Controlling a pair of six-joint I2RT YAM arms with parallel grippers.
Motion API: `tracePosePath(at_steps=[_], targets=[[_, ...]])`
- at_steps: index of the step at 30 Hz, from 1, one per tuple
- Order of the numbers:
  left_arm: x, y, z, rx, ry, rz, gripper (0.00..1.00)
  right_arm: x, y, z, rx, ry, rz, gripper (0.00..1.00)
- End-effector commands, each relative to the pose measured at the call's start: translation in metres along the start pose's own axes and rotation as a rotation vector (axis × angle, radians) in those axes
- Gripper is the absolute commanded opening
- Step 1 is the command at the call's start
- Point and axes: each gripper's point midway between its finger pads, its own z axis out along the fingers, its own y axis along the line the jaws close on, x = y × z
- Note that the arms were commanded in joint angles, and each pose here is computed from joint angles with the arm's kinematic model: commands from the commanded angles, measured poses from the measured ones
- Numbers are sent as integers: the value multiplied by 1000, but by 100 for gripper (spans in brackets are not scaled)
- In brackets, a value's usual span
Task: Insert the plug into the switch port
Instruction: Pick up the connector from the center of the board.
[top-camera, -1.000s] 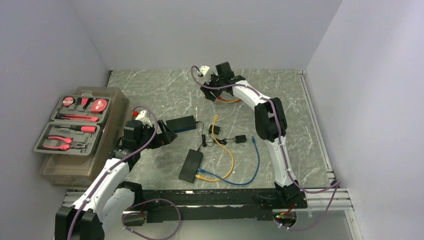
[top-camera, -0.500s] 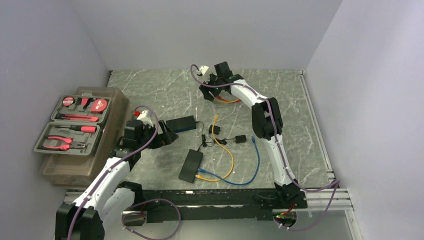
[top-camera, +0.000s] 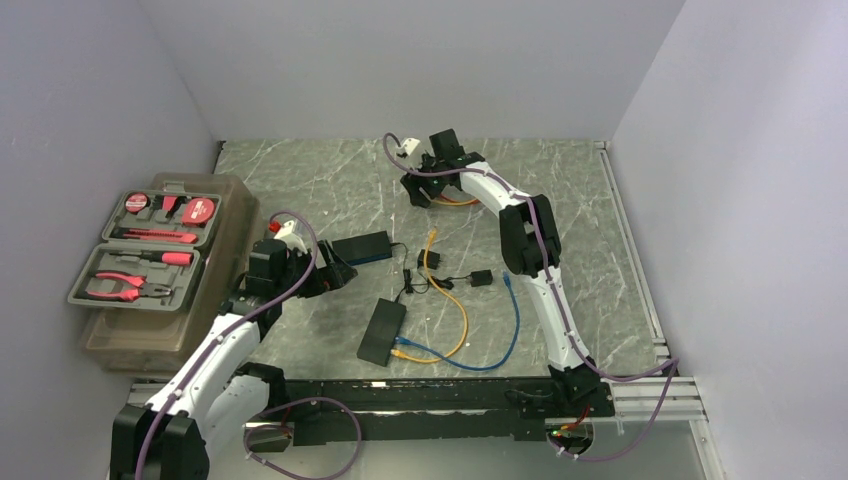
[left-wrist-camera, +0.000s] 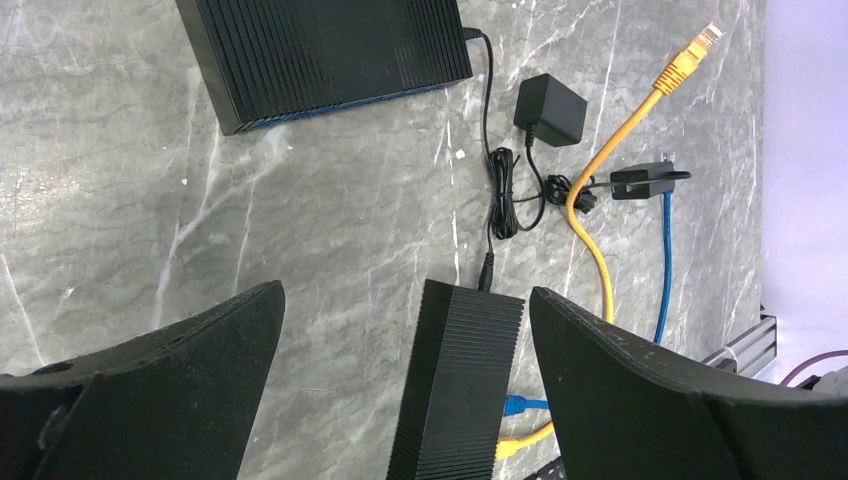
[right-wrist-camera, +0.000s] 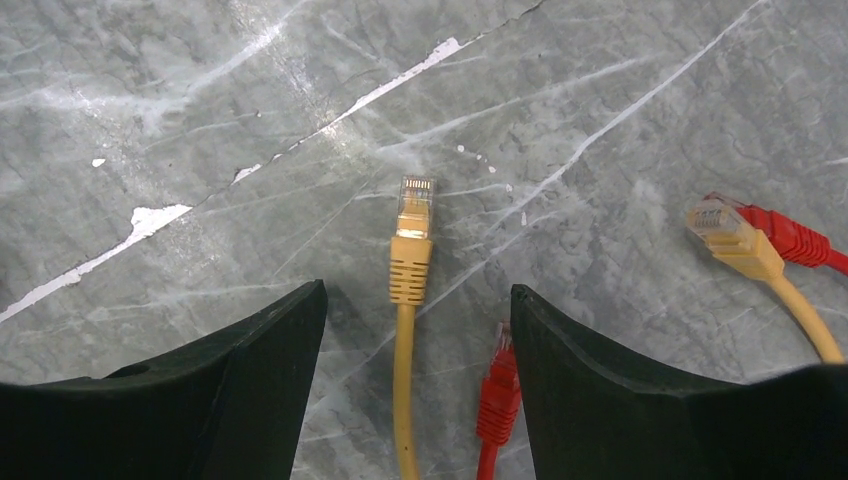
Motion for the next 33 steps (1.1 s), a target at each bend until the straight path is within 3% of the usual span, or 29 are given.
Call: tracePosePath(at_steps=[1,11,12,14,15,23,33], targets=[[-5,-7,2,37,-17,10,99,-4,-5,-4,3,-2,13,67],[-4,-7,1,36,-14,8,99,8,-5,-6,-1,24,18,29],[-4,-7,1,36,-14,8,100,9,-5,-6,0,25,16,24],[-5,-7,0,35,-16,9,99,11,-4,-8,0,26,8,3],[-4,-7,0,34,-15,7,99,11,-3,-9,-5,25,3,0],[-13,-29,-12,107,-21,11,99,-20,15,-45,-24,-91,-20,0],[-38,-81,-50,262,-44,127,99,-67,53,-143,-20,-243,7,0]])
